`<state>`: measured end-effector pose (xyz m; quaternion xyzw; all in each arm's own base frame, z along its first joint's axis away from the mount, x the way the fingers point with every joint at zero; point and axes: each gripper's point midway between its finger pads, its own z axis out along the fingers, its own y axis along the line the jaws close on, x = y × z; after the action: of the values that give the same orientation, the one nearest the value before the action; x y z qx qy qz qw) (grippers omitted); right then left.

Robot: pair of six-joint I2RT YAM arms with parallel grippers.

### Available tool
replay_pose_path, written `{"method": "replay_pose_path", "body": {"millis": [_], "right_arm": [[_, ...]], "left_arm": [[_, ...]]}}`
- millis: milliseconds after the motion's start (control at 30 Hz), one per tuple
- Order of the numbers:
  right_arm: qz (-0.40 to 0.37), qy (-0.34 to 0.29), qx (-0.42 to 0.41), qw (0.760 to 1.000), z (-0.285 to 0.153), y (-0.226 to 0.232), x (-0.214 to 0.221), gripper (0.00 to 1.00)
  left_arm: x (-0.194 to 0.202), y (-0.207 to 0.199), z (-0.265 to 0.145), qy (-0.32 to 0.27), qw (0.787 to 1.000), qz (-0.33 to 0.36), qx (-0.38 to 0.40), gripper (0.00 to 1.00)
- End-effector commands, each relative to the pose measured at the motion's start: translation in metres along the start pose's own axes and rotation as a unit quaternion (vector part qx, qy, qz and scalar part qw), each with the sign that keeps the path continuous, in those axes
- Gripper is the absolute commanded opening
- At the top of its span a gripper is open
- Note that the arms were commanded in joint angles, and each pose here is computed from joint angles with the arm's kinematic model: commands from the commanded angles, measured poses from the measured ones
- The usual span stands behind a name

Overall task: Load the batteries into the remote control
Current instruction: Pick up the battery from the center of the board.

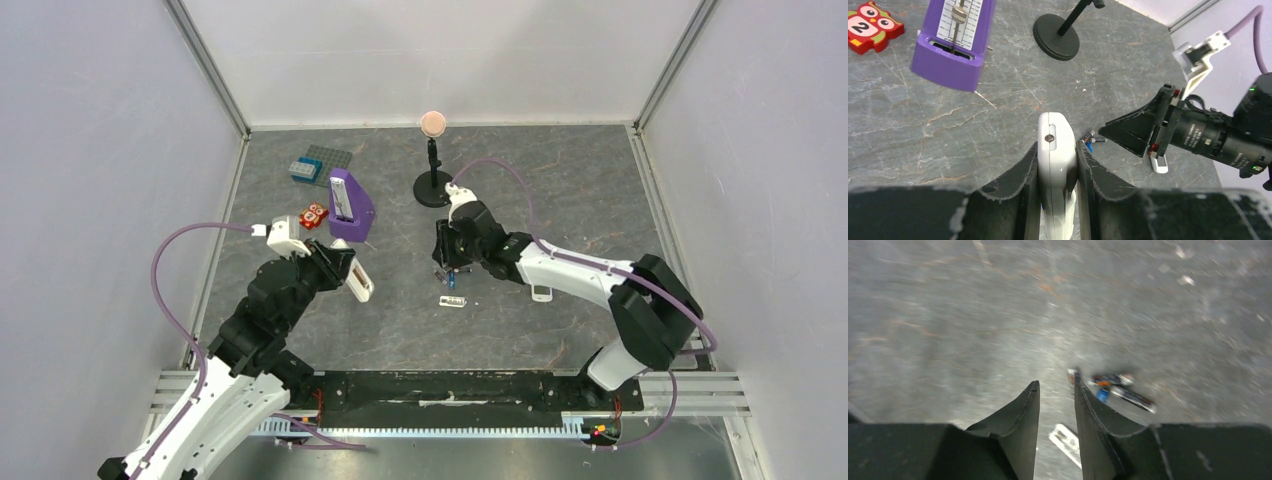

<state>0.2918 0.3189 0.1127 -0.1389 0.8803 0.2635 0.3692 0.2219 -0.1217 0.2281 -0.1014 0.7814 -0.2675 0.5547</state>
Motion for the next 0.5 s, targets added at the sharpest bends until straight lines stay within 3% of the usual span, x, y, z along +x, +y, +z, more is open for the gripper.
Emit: {"method": "replay_pose_path", "body": {"millis": [0,467], "right_arm": [[-0.019,0.055,0.143,0.988,-0.004,-0.052,0.027,0.34],[0.025,0.09,0.181,0.979,0.019,-0.052,0.059,0.36]], "left_arm": [[-0.009,0.003,-0.004,-0.02,1.0,0.015,-0.005,0.02],[0.006,-0.003,0.004,-0.001,1.0,0.012,0.02,0.02]]}}
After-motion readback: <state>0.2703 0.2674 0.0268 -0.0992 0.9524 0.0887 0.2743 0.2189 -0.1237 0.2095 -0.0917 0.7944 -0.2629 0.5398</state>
